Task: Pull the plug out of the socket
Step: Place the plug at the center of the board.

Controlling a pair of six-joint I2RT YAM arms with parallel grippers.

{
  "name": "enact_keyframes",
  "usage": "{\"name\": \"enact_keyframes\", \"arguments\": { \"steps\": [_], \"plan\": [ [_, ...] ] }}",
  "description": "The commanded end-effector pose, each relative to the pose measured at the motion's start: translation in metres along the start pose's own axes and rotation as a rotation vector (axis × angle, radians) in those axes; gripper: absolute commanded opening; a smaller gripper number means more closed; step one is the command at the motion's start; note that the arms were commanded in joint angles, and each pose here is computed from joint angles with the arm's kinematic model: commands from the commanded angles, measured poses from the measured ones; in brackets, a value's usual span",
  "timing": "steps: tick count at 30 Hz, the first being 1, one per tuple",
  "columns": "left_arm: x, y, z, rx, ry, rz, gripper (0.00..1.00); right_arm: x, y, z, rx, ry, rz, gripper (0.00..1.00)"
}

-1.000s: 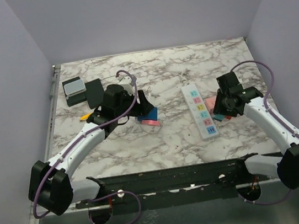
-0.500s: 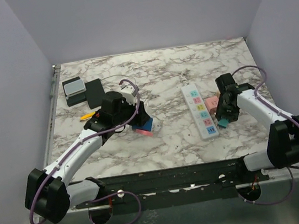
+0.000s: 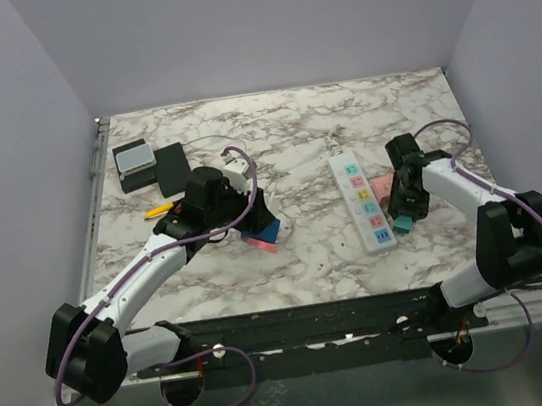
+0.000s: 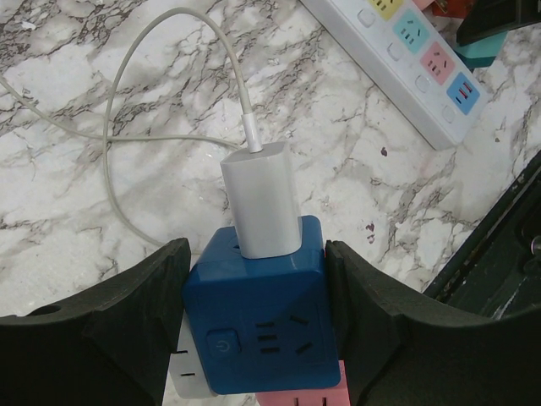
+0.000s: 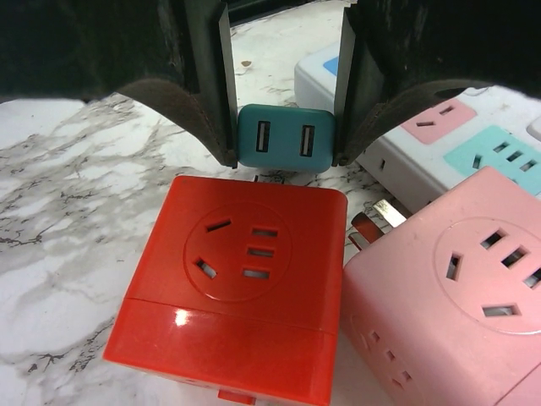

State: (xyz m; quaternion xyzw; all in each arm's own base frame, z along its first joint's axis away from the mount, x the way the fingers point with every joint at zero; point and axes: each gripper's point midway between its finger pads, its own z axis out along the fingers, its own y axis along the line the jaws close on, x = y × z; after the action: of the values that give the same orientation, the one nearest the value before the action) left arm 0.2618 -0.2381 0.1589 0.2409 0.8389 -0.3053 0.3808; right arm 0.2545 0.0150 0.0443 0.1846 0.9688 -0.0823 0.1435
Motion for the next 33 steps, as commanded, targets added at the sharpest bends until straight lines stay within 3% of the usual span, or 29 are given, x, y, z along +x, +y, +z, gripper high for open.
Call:
{"name": "enact_keyframes", "arguments": {
  "steps": [1,10,23,27,33],
  "plan": [
    [-0.011,-0.01,0.003,0.066,-0.035,0.028,0.0,-0.004,-0.005,0.005,0.025,-0.025,-0.016,0.43],
    [-0.005,-0.009,0.008,0.072,-0.014,0.025,0.0,-0.014,-0.002,-0.005,-0.004,-0.075,-0.02,0.64],
    [-0.003,-0.023,0.006,0.149,-0.011,0.069,0.0,-0.033,0.012,-0.057,-0.178,-0.191,-0.027,0.63],
    [-0.002,-0.046,0.001,0.243,-0.017,0.118,0.0,-0.039,0.038,-0.098,-0.408,-0.287,-0.09,0.65],
    [-0.011,-0.08,-0.012,0.383,-0.093,0.177,0.0,-0.019,0.103,-0.183,-0.993,-0.405,-0.262,0.71]
  ]
}}
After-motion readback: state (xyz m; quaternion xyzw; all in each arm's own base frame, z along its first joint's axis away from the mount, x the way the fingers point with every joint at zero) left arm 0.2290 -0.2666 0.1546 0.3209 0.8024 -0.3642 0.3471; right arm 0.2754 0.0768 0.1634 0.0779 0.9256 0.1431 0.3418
